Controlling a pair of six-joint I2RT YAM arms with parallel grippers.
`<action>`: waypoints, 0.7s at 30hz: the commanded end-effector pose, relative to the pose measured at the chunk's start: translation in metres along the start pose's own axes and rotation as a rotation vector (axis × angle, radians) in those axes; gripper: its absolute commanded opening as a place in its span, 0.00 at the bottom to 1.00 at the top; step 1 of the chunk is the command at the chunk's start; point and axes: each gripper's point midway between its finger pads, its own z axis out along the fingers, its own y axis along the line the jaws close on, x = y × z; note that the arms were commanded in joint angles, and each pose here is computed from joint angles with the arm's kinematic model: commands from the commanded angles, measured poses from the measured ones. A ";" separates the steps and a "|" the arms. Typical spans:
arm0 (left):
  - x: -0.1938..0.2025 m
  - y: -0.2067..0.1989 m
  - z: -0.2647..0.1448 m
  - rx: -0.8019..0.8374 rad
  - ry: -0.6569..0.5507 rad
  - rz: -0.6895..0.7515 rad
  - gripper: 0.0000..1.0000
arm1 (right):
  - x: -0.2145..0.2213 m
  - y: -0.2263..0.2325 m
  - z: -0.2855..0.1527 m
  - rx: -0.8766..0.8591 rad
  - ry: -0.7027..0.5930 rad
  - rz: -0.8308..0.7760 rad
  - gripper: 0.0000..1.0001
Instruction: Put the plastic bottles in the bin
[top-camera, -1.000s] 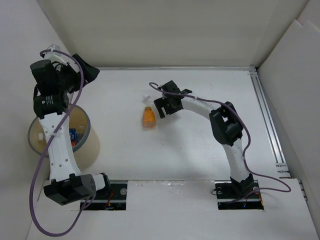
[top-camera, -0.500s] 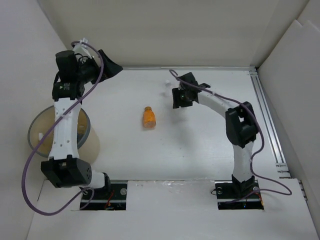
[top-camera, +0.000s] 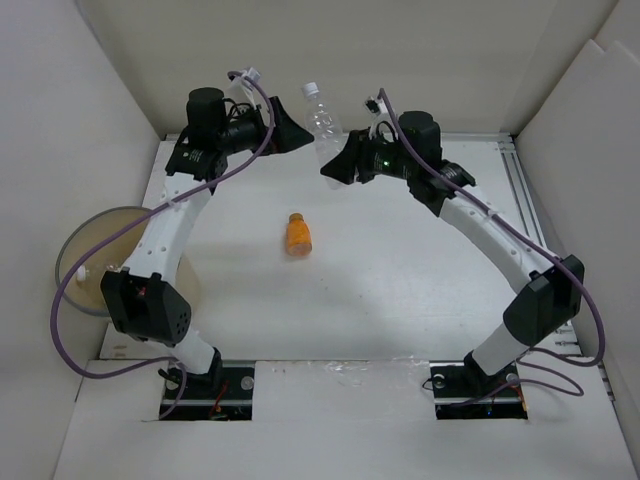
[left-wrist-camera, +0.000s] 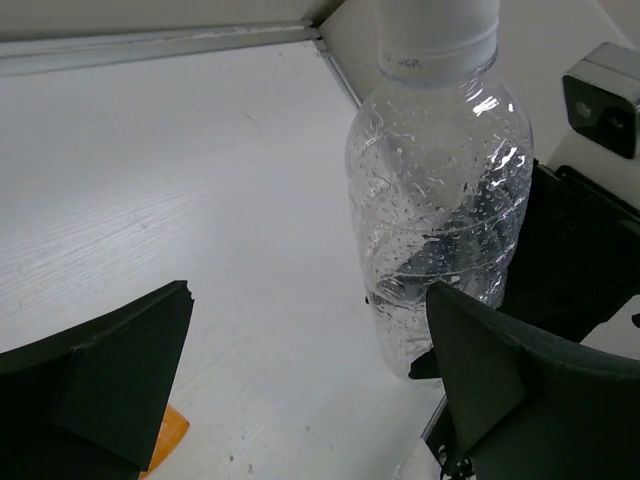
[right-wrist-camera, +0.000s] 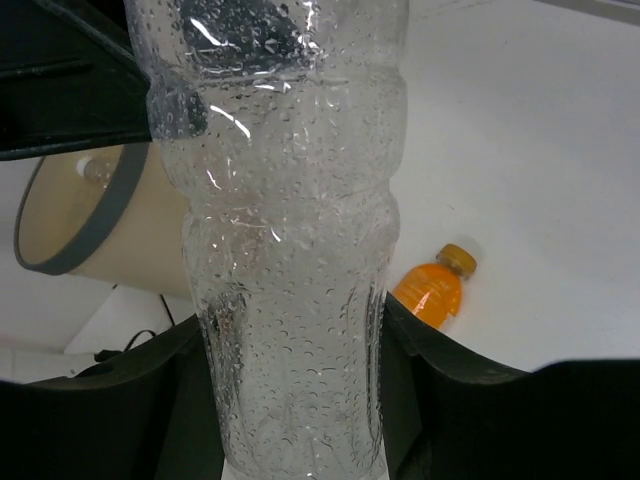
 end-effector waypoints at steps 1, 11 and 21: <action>-0.030 -0.047 -0.008 0.190 -0.120 0.067 1.00 | -0.008 0.048 0.000 -0.221 -0.002 -0.031 0.00; -0.030 -0.086 -0.025 0.382 -0.145 0.069 1.00 | -0.015 0.070 -0.003 -0.312 -0.019 -0.002 0.00; -0.035 -0.096 -0.034 0.404 -0.181 0.085 1.00 | -0.012 0.100 0.010 -0.407 -0.008 0.014 0.00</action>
